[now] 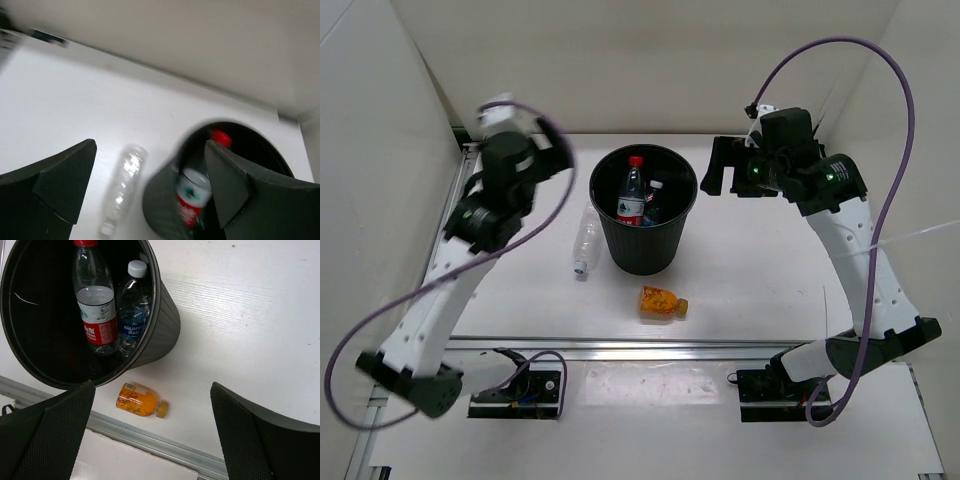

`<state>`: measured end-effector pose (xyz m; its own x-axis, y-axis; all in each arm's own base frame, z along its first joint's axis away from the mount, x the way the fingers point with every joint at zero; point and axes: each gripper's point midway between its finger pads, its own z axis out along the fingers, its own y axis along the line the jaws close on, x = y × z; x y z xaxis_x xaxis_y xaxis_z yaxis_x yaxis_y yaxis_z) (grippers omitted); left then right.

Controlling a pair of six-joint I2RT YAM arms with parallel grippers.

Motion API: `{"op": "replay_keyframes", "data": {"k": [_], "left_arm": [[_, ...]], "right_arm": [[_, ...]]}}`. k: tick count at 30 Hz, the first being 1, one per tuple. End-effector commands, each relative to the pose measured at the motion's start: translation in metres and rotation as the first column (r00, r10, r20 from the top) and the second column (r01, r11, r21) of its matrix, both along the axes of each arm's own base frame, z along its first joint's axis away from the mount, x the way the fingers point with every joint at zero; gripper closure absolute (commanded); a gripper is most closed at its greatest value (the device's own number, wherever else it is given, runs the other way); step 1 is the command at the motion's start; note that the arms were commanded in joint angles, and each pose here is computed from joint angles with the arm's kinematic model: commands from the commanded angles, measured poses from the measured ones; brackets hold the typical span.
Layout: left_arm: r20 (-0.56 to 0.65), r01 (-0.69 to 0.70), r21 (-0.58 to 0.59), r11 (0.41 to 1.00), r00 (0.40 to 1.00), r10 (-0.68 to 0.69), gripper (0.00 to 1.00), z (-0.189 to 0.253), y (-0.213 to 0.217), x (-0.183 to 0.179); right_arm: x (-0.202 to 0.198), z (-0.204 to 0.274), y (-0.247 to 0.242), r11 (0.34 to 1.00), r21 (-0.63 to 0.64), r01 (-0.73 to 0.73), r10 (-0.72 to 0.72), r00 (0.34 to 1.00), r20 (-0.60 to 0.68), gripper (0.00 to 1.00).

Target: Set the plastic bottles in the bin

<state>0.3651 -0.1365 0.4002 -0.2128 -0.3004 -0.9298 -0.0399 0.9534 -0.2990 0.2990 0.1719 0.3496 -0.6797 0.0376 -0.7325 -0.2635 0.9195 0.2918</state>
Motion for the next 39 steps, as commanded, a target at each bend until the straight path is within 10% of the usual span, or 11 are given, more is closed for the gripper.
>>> {"op": "replay_keyframes", "data": {"k": [1,11,33,39], "left_arm": [[-0.090,-0.230,0.012,0.973,0.969,0.231,0.00,-0.055,0.074,-0.011],[-0.527,0.023,-0.139,0.990,0.844,-0.094,0.00,-0.260,0.047,0.003],[-0.513,0.125,-0.401,0.908,0.791,-0.335,0.00,-0.329,0.006,0.067],[-0.551,0.107,-0.452,0.885,0.747,-0.372,0.20,-0.347,-0.002,0.055]], "right_arm": [[0.001,0.012,-0.008,1.000,0.011,0.019,-0.019,0.999,0.048,0.00],[-0.003,0.010,-0.005,1.000,0.017,0.002,-0.002,0.999,0.033,0.00],[-0.022,0.007,-0.026,0.998,-0.052,0.018,-0.017,1.000,0.024,0.00],[-0.019,0.004,-0.028,0.997,-0.067,0.033,-0.031,0.999,0.020,0.00]]}}
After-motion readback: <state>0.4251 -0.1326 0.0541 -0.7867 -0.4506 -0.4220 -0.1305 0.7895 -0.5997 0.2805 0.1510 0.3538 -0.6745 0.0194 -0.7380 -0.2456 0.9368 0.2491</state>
